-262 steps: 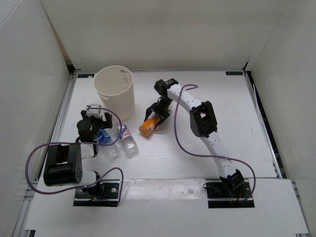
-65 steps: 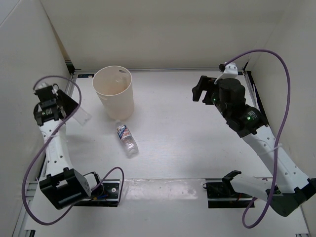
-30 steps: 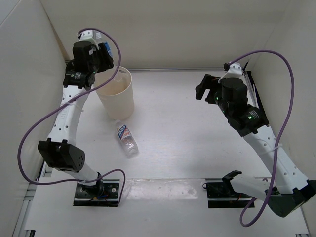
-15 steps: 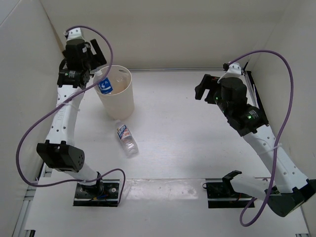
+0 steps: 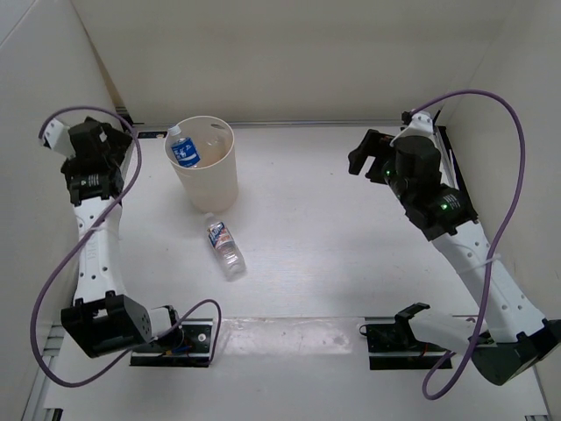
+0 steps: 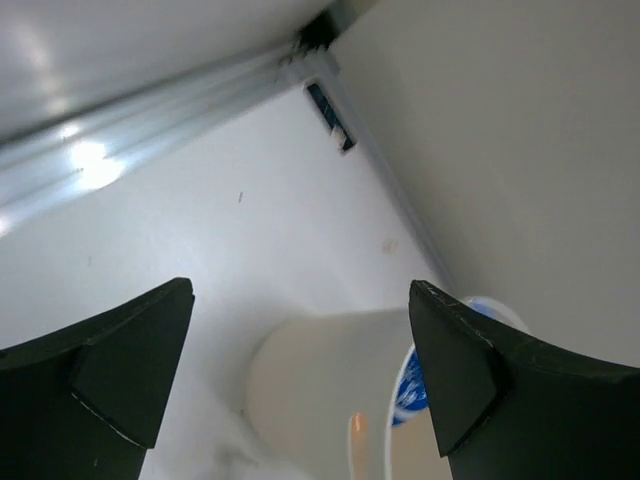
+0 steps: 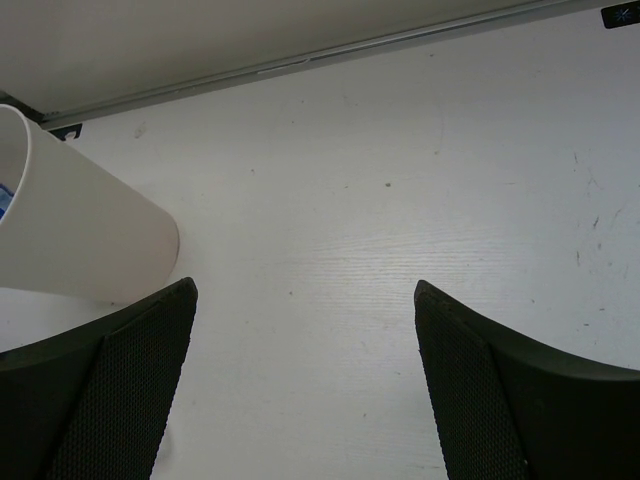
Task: Put the plastic bottles in the bin
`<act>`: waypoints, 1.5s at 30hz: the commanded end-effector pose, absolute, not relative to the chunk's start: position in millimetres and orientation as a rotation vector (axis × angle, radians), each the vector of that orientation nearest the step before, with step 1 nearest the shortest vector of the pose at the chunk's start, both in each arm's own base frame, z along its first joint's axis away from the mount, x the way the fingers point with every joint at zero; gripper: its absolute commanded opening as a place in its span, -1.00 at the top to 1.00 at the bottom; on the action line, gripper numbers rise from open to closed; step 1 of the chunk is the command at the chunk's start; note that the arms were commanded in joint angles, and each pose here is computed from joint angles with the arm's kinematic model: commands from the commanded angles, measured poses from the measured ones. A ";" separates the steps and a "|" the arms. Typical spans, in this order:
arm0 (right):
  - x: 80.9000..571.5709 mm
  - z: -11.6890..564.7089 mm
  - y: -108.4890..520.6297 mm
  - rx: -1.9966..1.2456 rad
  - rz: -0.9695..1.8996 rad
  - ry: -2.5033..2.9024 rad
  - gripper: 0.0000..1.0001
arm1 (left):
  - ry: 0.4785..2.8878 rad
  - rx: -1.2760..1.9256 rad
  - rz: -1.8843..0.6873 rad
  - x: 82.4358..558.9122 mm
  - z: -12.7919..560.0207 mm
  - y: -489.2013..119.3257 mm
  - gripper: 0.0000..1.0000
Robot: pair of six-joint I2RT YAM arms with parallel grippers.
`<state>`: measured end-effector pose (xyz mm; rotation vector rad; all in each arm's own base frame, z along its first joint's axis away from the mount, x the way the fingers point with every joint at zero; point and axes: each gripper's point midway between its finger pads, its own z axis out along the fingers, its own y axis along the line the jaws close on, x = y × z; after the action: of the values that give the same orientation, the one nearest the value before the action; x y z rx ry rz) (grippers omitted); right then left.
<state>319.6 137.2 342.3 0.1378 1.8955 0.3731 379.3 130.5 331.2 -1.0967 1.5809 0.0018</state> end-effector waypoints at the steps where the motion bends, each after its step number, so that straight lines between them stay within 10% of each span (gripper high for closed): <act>1: 322.8 346.4 139.3 0.163 0.408 1.877 -0.81 | 1.669 -1.305 -0.114 352.9 270.2 105.0 -1.00; 8: 325.6 339.0 137.7 0.191 0.434 1.895 -0.81 | 1.790 -1.560 -0.079 290.7 167.5 68.6 -1.00; 24: 328.5 328.5 133.5 0.250 0.468 1.922 -0.81 | 2.383 -1.049 -0.104 260.2 70.1 -58.2 -1.00; 45: 329.0 328.6 126.0 0.252 0.437 1.922 -0.81 | 2.568 -0.713 -0.184 294.9 52.9 -114.2 -1.00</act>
<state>327.2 128.8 324.0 0.2509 1.9421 0.4425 287.4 -104.5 43.9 -0.7556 2.5532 -0.1435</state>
